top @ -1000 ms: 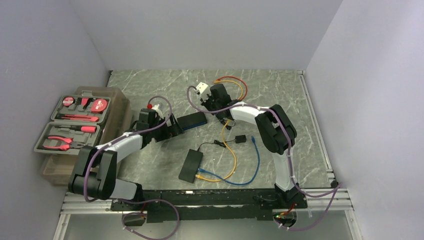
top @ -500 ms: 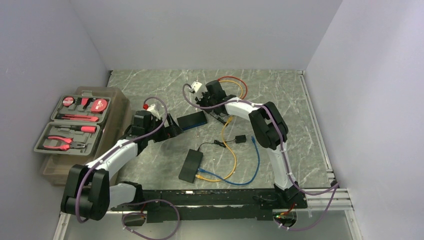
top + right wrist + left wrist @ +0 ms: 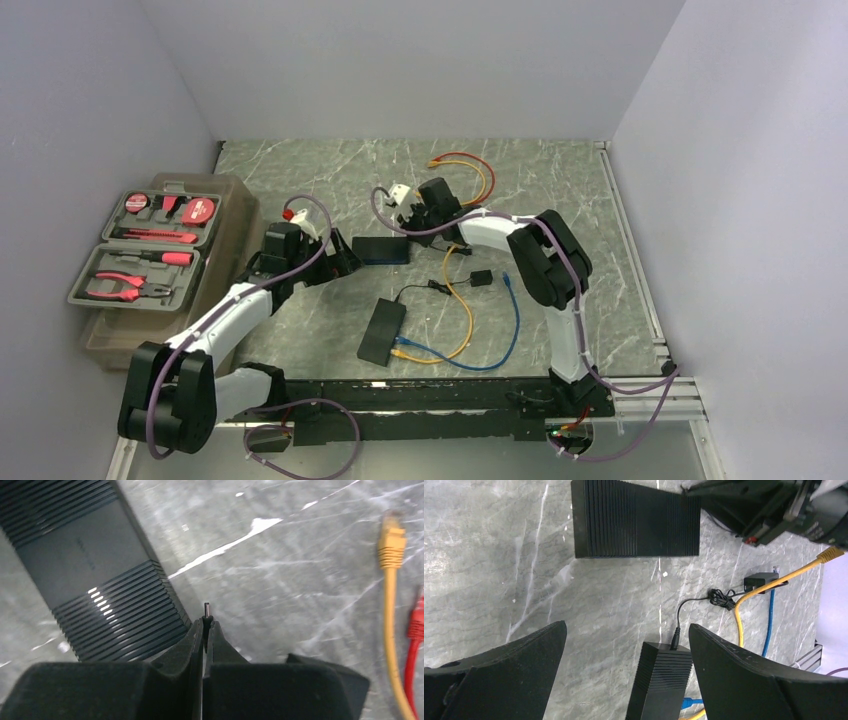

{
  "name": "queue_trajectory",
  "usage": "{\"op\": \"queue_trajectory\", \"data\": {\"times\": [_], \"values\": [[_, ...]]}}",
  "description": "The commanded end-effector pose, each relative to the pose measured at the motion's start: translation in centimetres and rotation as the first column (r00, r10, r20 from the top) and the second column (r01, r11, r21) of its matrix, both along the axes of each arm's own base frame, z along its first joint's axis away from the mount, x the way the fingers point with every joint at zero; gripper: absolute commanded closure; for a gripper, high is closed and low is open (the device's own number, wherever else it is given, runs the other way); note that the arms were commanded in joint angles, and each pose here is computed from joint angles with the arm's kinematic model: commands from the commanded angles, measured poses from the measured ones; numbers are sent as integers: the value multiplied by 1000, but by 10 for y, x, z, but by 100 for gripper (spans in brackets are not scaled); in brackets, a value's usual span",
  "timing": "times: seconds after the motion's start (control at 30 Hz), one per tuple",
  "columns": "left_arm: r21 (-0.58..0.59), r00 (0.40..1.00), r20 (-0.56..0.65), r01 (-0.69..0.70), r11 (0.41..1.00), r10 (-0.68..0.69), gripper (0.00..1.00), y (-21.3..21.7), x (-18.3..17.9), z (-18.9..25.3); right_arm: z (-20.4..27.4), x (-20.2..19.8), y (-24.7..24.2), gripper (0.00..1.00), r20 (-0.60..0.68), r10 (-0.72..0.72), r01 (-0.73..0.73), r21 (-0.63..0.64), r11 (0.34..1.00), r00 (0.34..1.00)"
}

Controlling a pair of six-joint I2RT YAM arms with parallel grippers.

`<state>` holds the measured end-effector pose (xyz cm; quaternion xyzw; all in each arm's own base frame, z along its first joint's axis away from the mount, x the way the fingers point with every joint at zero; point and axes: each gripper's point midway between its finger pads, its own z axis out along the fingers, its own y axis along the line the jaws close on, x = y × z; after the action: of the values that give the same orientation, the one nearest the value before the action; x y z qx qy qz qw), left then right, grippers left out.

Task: Insert the plug into the switch port
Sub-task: Adjust the switch port at the center of the board.

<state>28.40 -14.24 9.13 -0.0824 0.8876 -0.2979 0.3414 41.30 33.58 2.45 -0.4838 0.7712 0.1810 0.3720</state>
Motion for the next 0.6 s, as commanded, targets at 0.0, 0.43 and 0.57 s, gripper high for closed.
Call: {"op": "queue_trajectory", "data": {"times": [0.0, 0.43, 0.57], "values": [[40, 999, 35, -25, 999, 23, 1, 9, 0, 4, 31, -28, 15, 100, 40, 74, -76, 49, 996, 996], [140, 984, 100, -162, 977, 148, 2, 41, 11, 10, 53, -40, -12, 100, 155, -58, 63, -27, 998, 986], [166, 973, 126, -215, 962, 196, 1, 51, 20, 13, 57, -49, -28, 100, 161, -89, 97, -41, 994, 983]]}}
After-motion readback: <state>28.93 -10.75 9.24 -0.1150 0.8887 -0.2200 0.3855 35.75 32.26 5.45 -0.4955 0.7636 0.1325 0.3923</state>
